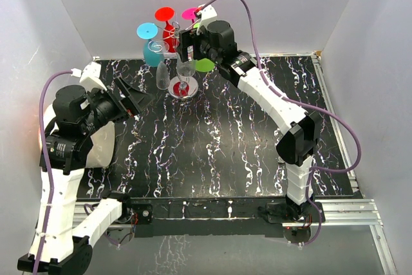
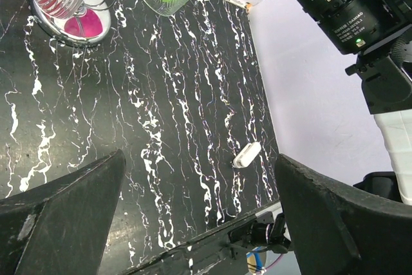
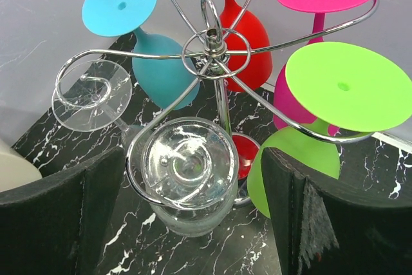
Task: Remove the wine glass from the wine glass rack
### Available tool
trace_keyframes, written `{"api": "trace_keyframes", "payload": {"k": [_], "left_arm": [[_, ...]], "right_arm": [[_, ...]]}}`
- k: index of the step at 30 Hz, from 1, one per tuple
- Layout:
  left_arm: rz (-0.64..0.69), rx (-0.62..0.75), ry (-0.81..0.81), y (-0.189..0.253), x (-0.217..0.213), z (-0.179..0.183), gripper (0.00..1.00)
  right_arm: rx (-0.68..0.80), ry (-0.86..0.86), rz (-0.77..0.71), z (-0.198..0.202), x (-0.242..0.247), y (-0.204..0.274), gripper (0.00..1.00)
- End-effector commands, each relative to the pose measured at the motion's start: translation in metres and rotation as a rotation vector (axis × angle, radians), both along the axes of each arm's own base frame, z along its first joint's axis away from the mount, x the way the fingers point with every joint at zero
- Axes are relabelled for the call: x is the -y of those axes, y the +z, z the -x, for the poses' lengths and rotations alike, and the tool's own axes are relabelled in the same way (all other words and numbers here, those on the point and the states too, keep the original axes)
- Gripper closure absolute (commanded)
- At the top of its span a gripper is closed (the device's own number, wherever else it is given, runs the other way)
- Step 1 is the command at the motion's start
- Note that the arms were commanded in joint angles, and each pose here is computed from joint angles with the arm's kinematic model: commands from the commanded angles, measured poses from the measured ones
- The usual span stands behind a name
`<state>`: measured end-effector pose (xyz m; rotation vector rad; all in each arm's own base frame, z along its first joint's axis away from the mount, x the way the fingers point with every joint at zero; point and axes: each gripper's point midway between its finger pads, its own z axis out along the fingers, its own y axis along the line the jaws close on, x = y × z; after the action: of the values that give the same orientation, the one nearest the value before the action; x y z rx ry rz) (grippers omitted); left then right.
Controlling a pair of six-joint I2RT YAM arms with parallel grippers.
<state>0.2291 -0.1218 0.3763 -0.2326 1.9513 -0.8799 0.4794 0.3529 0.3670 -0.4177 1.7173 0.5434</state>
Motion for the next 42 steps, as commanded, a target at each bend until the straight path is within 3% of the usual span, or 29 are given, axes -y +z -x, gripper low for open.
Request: {"api": "trace_keyframes", "payload": {"k": [1, 9, 23, 42], "left_arm": [[0.012, 0.027, 0.005, 0.011, -0.002, 0.007, 0.01], [0.011, 0.017, 0.006, 0.007, -0.002, 0.006, 0.01], [0.006, 0.017, 0.009, 0.006, -0.003, 0.006, 0.01], [0.001, 0.017, 0.015, 0.006, -0.004, 0.006, 0.01]], "right_arm": [[0.085, -0.035, -0.053, -0.006, 0.001, 0.036, 0.16], [0.079, -0.043, -0.054, -0.010, 0.000, 0.032, 0.25], [0.087, -0.037, -0.082, -0.009, -0.002, 0.040, 0.56], [0.135, -0.045, -0.164, 0.008, 0.010, 0.079, 0.69]]}}
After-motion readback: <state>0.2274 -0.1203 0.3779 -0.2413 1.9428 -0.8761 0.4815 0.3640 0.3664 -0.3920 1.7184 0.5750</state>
